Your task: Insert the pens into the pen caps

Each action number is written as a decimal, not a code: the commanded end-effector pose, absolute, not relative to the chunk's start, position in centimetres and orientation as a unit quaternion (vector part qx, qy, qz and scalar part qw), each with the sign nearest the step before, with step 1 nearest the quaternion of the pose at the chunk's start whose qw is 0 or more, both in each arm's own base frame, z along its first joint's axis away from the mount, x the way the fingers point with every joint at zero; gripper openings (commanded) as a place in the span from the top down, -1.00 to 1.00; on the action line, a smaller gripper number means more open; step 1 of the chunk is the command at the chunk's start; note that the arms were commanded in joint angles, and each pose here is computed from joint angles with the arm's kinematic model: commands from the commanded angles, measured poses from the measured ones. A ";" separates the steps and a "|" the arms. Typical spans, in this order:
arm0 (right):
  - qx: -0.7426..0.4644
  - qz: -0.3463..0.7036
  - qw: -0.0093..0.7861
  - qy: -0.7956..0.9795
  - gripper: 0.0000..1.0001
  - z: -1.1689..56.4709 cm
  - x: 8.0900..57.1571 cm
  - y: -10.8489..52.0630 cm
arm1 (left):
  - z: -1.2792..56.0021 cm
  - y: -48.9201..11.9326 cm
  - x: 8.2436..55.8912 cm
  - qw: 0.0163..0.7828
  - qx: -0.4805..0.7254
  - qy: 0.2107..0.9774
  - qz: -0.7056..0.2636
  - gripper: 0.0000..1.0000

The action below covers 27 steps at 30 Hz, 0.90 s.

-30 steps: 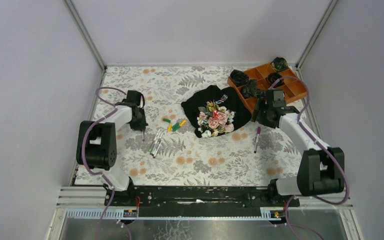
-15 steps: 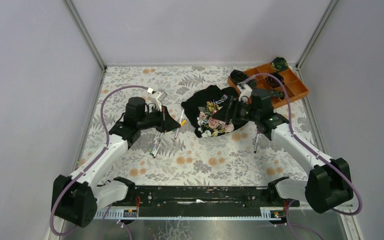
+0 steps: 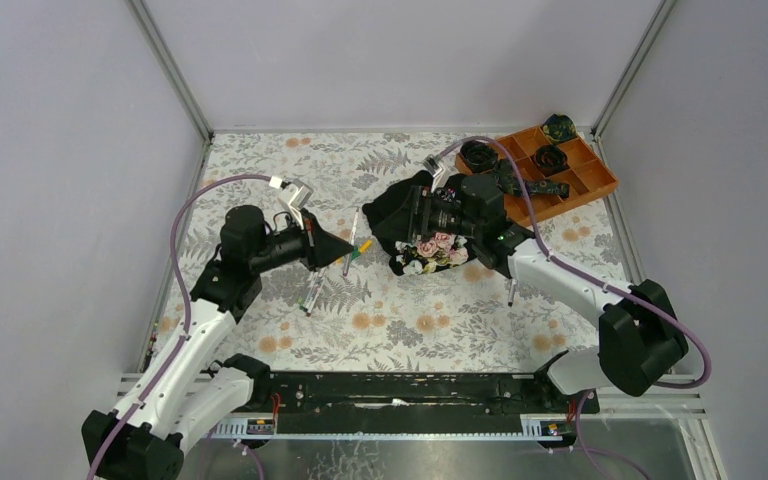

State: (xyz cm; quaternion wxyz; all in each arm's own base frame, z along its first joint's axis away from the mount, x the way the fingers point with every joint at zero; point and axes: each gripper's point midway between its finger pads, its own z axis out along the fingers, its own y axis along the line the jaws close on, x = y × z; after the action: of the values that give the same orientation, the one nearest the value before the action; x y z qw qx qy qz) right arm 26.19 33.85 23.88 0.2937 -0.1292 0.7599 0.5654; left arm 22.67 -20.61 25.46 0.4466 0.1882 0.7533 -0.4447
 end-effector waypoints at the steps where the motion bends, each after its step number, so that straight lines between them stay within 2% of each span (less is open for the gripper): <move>1: -0.180 0.642 0.336 0.666 -0.45 31.6 24.8 35.9 | 25.2 -20.7 21.9 0.433 0.184 0.756 -0.455 1.00; 5: -0.193 0.643 0.327 0.665 -0.41 31.7 24.4 37.2 | 25.6 -21.0 21.3 0.431 0.194 0.746 -0.469 1.00; 9: -0.203 0.640 0.319 0.669 -0.26 31.3 24.0 38.4 | 25.6 -21.3 20.9 0.424 0.200 0.740 -0.483 1.00; 12: -0.208 0.643 0.311 0.669 0.00 31.2 23.6 39.3 | 25.4 -21.4 20.6 0.416 0.204 0.739 -0.490 1.00; 18: -0.210 0.643 0.301 0.672 0.92 30.9 22.9 40.5 | 25.2 -21.5 20.5 0.418 0.204 0.736 -0.492 1.00; 20: -0.204 0.644 0.300 0.674 1.00 30.8 22.9 40.6 | 25.1 -21.5 20.5 0.417 0.201 0.735 -0.494 1.00; 21: -0.201 0.645 0.300 0.674 1.00 30.9 22.9 40.7 | 24.9 -21.5 20.6 0.417 0.200 0.735 -0.495 0.96; 22: -0.198 0.645 0.303 0.673 1.00 30.9 22.9 40.7 | 24.8 -21.5 20.6 0.416 0.198 0.736 -0.496 0.84; 24: -0.191 0.649 0.307 0.670 1.00 31.1 22.8 40.8 | 24.4 -21.6 20.7 0.414 0.193 0.738 -0.497 0.47; 25: -0.189 0.651 0.309 0.667 1.00 31.3 22.8 40.8 | 24.2 -21.6 20.7 0.413 0.192 0.738 -0.498 0.38; 27: -0.182 0.653 0.310 0.666 1.00 31.4 22.9 41.0 | 23.9 -21.6 20.8 0.409 0.191 0.740 -0.498 0.34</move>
State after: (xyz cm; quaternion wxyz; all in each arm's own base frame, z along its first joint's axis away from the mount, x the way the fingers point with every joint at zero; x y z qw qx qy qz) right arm 23.67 40.03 27.25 0.2819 -0.1766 0.7112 0.6193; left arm 20.51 -21.31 23.66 0.3971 0.1828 0.7541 -0.4902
